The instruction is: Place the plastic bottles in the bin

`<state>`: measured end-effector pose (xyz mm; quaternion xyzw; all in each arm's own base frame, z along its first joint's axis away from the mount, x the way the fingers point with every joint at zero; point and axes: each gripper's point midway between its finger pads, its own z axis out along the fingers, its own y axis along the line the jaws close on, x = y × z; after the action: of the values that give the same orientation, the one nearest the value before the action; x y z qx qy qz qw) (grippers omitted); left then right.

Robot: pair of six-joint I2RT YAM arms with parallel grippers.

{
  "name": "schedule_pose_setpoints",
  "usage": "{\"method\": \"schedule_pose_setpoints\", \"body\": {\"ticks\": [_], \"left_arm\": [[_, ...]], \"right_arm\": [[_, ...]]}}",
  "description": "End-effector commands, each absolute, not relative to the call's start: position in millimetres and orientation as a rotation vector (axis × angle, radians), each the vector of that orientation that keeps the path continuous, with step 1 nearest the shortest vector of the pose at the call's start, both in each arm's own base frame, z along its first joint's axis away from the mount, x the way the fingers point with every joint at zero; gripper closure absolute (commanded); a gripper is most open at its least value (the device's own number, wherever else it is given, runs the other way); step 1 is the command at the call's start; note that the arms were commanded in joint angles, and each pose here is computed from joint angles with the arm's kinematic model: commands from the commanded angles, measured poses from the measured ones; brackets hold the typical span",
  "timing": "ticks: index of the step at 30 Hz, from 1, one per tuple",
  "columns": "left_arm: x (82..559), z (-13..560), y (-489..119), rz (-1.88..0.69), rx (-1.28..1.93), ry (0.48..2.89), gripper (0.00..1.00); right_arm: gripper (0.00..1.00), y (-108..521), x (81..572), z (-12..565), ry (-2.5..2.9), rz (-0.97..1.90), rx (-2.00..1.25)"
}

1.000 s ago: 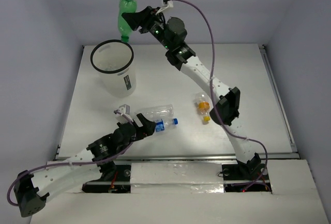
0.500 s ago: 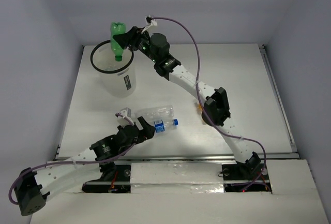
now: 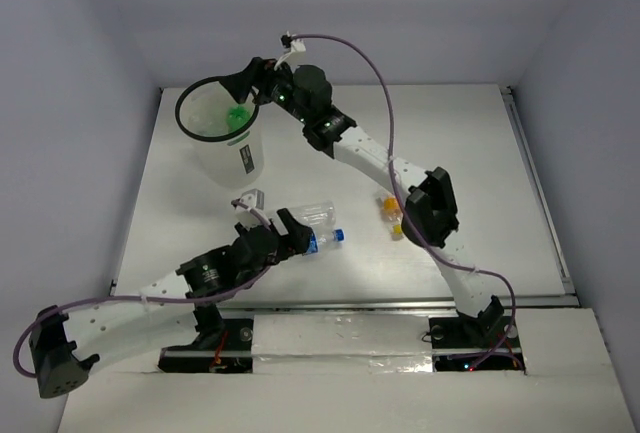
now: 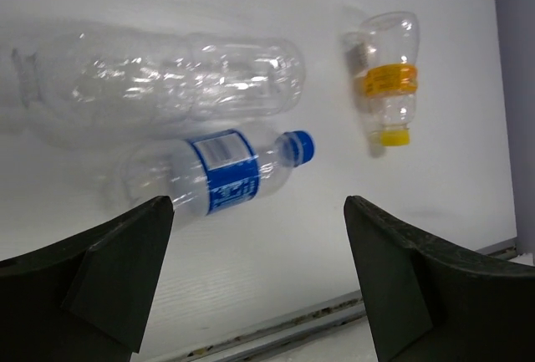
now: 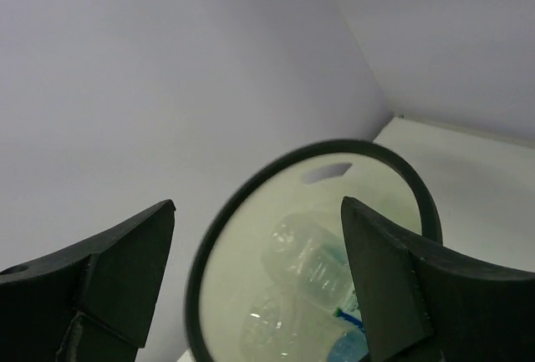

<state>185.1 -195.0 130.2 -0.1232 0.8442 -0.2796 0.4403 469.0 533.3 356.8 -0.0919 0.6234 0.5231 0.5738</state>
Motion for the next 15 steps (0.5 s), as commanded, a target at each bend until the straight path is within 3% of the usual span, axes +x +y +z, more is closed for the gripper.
{"method": "schedule_pose_setpoints", "body": {"ticks": [1,4,5,7,15], "left_arm": [[198,173,-209,-0.668,-0.282,2.006,0.19],[205,187,-234,-0.661,-0.222,1.995,0.19],[209,196,-244,-0.669,-0.216,1.989,0.19],[214,198,-263,-0.672,-0.184,1.991,0.19],[241,194,-373,-0.641,0.038,2.04,0.18]], "right_arm": [[0.13,498,420,484,1.192,1.249,-0.292],[0.12,478,398,508,1.157,1.218,-0.338],[0.12,475,397,491,1.201,1.195,-0.348],[0.14,442,376,526,1.144,1.146,-0.331],[0.43,303,317,543,1.166,0.894,-0.251]]}}
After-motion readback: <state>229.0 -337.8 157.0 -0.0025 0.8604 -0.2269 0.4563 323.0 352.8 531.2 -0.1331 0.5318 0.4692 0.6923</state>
